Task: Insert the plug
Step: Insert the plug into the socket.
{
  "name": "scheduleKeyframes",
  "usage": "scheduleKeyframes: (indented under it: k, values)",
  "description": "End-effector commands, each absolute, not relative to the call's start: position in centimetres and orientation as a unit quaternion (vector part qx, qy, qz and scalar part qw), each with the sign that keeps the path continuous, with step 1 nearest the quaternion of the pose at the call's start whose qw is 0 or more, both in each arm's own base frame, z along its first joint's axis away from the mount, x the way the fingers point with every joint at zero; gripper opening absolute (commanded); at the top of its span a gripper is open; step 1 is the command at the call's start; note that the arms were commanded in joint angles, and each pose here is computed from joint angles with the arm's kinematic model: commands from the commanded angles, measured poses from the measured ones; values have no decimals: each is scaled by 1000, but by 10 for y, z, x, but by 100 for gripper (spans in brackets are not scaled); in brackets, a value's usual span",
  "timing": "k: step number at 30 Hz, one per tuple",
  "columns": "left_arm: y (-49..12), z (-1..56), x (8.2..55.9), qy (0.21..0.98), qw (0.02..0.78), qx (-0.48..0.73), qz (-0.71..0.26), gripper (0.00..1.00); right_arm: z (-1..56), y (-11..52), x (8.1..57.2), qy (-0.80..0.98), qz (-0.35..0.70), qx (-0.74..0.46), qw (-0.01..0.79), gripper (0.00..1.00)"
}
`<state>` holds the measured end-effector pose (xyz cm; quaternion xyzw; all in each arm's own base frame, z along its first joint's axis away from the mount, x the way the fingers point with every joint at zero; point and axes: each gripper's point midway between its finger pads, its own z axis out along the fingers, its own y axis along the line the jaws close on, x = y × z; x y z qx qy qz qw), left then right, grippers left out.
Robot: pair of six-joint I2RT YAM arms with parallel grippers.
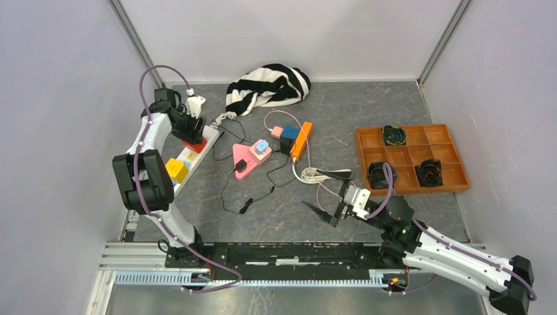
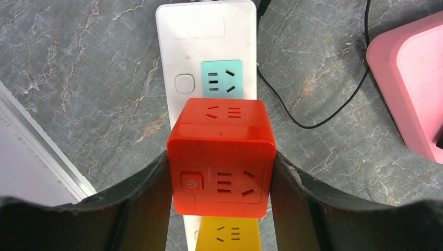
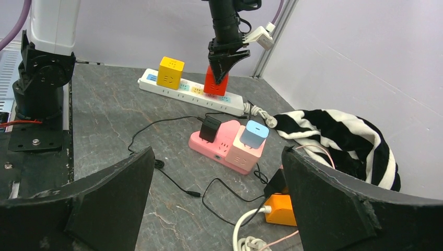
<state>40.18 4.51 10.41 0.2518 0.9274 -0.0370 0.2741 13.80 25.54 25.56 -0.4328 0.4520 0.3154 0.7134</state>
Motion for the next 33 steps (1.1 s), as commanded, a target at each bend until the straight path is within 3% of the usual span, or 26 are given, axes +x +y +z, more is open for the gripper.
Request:
scheduleKeyframes:
  k: [1,10,33]
  values:
    - [41,121,408,916,293,272,-45,2,264,253,141,443,312,-419,729,98]
    - [56,122,407,923,279,266,1,2,263,253,141,444,311,-419,729,98]
    - [42,122,412,913,287,291,-22,2,263,251,142,445,307,-416,731,98]
